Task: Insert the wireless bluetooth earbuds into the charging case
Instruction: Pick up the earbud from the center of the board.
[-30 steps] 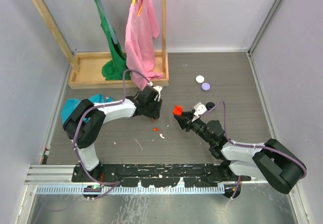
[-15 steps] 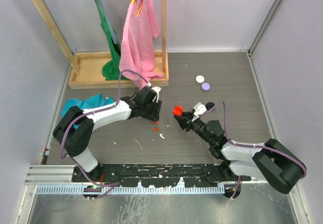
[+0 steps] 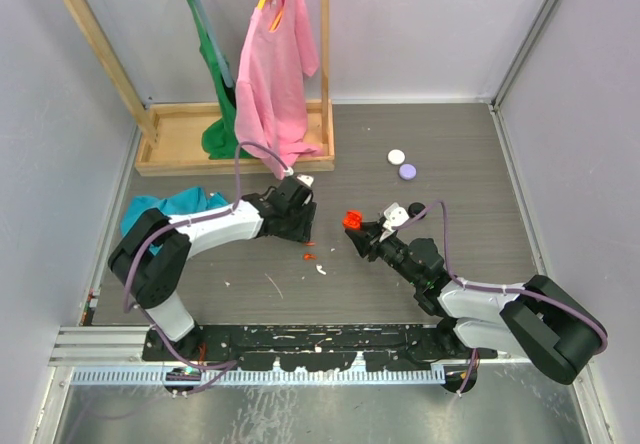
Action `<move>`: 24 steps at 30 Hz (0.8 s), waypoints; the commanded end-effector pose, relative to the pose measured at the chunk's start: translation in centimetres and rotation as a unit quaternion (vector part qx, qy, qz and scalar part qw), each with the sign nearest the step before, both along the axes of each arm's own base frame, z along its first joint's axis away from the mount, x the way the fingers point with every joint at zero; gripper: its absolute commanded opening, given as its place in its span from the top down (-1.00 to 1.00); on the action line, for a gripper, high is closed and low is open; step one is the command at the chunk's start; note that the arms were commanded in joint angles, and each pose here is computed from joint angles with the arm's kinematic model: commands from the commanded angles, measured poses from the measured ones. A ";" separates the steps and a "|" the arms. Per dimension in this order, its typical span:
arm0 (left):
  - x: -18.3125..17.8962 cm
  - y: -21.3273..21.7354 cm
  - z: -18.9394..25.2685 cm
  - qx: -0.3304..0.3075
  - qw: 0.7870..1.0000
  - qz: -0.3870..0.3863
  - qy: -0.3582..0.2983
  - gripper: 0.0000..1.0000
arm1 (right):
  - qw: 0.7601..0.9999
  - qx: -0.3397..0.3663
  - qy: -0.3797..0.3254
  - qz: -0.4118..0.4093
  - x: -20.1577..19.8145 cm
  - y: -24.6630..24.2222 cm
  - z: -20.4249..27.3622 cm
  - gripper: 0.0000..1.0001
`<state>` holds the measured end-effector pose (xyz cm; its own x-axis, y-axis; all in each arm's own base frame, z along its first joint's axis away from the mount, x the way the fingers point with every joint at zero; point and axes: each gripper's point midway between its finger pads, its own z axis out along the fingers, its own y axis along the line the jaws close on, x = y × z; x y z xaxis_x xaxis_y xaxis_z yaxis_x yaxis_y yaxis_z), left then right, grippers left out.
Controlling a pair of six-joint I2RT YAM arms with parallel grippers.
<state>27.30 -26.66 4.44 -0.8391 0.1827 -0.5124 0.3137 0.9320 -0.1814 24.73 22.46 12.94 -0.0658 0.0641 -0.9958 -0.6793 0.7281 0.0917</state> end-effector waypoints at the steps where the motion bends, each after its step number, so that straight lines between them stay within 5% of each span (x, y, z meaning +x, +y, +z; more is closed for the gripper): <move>1: 0.2 0.5 -0.7 0.016 1.000 0.014 -0.002 0.08 | 0.999 0.025 -0.033 -0.005 0.8 0.5 2.7 0.81; 24: 1.7 4.9 -0.3 0.136 0.989 0.023 -0.052 0.19 | 0.999 0.022 -0.031 -0.009 0.9 0.4 2.6 0.81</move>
<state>28.57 -23.22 3.33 -0.8084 0.2549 -0.5305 0.2845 0.9583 0.0269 24.73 22.46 12.82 -0.0701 0.0604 -0.9957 -0.6786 0.7287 0.0920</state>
